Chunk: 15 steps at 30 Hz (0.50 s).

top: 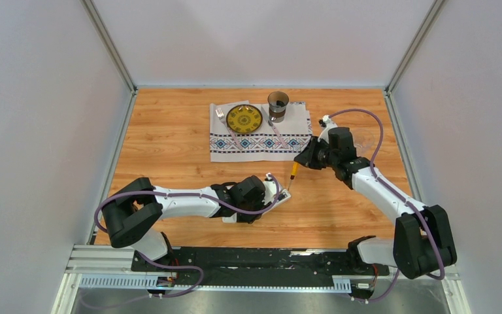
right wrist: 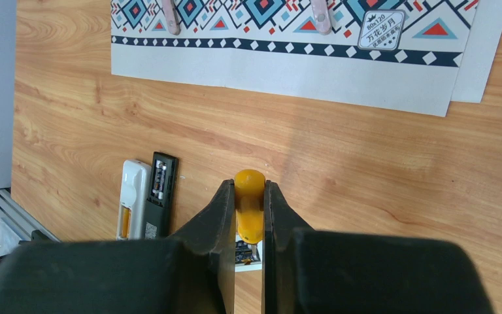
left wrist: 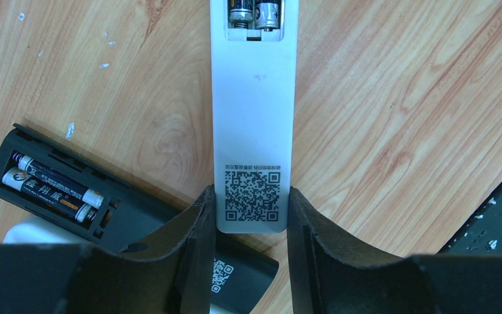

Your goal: Unload the batteries from the remote control

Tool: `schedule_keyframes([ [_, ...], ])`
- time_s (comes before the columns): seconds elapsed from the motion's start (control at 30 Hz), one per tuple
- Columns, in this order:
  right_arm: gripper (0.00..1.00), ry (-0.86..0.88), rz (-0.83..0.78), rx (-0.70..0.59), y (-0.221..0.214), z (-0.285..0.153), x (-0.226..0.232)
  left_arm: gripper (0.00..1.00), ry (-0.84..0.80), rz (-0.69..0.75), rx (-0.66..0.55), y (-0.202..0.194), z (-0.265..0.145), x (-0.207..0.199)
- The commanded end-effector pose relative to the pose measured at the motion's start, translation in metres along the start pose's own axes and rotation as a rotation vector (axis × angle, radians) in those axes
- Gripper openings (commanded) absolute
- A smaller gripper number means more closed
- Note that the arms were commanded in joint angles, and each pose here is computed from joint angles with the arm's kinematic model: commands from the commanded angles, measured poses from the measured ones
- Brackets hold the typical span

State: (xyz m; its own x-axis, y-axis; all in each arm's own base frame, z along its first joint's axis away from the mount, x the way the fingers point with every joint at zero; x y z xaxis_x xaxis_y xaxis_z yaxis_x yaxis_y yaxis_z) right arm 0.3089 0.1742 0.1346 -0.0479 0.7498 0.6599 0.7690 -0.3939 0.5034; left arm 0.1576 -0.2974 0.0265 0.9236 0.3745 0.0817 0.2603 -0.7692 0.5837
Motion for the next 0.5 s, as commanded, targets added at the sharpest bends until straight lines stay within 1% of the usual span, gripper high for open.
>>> schedule_keyframes([
  [0.0,0.0,0.013,-0.01,-0.026,0.001,0.008,0.0,0.0,-0.032,-0.005,0.048,-0.01,-0.001,-0.005],
  [0.47,0.0,0.002,0.012,0.01,-0.019,0.013,-0.011,0.0,-0.035,-0.014,0.059,-0.011,0.0,-0.006],
])
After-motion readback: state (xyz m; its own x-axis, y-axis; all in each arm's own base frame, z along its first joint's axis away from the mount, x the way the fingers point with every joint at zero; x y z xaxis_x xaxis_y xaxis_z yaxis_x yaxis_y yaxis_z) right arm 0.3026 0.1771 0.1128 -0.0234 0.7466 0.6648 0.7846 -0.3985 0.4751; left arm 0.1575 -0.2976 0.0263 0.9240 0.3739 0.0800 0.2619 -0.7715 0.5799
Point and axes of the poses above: each gripper's point midway between its finger pads, its own z axis out along the fingers, its own x axis along the line the jaws close on, y = z × x, the point moved 1 cm from there along -z, back along the fingers, and after that the axes turned 12 degrees about z, right-handed, at the moved point
